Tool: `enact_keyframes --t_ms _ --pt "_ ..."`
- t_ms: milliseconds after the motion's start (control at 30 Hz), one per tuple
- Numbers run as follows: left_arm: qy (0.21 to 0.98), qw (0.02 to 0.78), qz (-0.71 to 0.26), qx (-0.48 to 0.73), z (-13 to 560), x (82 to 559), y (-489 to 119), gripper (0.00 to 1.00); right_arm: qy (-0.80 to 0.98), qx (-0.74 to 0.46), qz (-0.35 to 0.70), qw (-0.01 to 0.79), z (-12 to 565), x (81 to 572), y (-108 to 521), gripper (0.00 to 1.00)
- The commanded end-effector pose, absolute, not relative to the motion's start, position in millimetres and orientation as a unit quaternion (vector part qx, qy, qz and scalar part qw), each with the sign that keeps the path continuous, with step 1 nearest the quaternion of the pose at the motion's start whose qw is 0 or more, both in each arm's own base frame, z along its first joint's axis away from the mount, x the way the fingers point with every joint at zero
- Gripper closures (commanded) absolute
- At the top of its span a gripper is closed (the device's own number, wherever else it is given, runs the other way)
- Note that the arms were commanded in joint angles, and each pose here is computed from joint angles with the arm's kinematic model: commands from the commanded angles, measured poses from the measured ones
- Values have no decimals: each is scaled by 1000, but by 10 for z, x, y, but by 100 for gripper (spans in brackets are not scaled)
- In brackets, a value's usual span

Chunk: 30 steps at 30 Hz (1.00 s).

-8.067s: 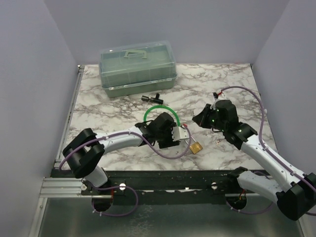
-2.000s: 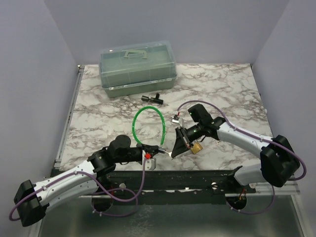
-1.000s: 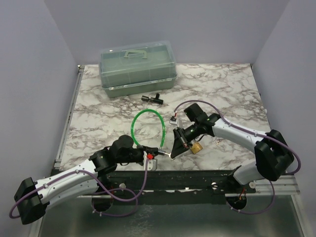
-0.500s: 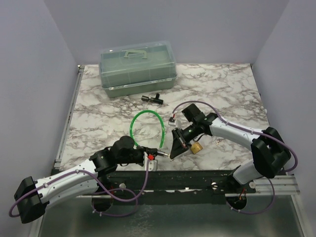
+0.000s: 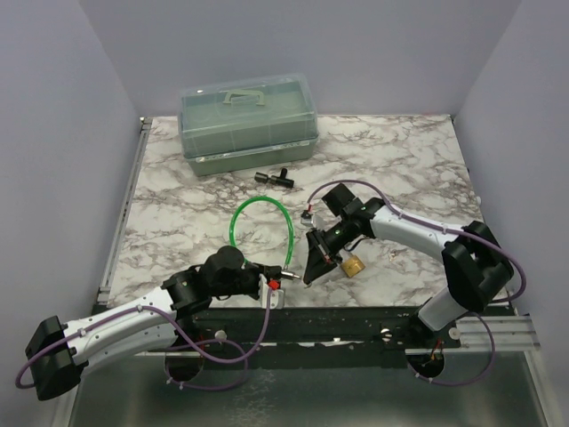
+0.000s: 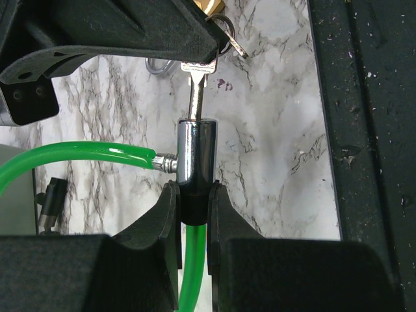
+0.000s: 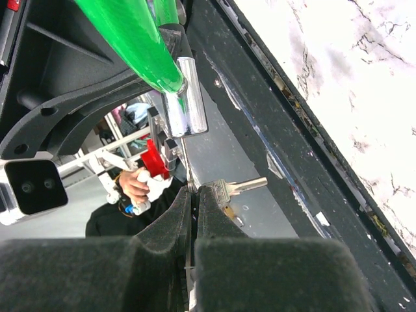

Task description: Unlock with the key

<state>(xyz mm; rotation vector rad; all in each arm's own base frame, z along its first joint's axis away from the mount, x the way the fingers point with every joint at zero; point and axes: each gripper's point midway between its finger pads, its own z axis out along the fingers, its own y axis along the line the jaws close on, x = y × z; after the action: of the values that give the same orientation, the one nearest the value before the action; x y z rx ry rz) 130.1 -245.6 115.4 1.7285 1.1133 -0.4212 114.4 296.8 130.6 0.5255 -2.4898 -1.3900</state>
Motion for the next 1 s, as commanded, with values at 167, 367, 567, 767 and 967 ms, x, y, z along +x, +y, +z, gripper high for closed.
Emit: enact_keyframes --t_ms 167,367,567,767,967 --pt "411 540 -179 712 1476 1284 -2616 100 -870 168 -449 111 1246 1307 3042 100" --pt "418 540 -178 708 1483 1300 -2615 100 -871 162 -449 112 1241 1313 3100 100" --pt "422 543 -180 703 1502 1303 -2611 100 -882 164 -431 100 1177 1313 3140 100" --pt "420 556 -191 692 1574 1284 -2622 100 -890 186 -411 65 1101 1330 3214 100" --pt "414 568 -198 683 1652 1269 -2633 100 -880 196 -431 45 1155 1340 3254 100"
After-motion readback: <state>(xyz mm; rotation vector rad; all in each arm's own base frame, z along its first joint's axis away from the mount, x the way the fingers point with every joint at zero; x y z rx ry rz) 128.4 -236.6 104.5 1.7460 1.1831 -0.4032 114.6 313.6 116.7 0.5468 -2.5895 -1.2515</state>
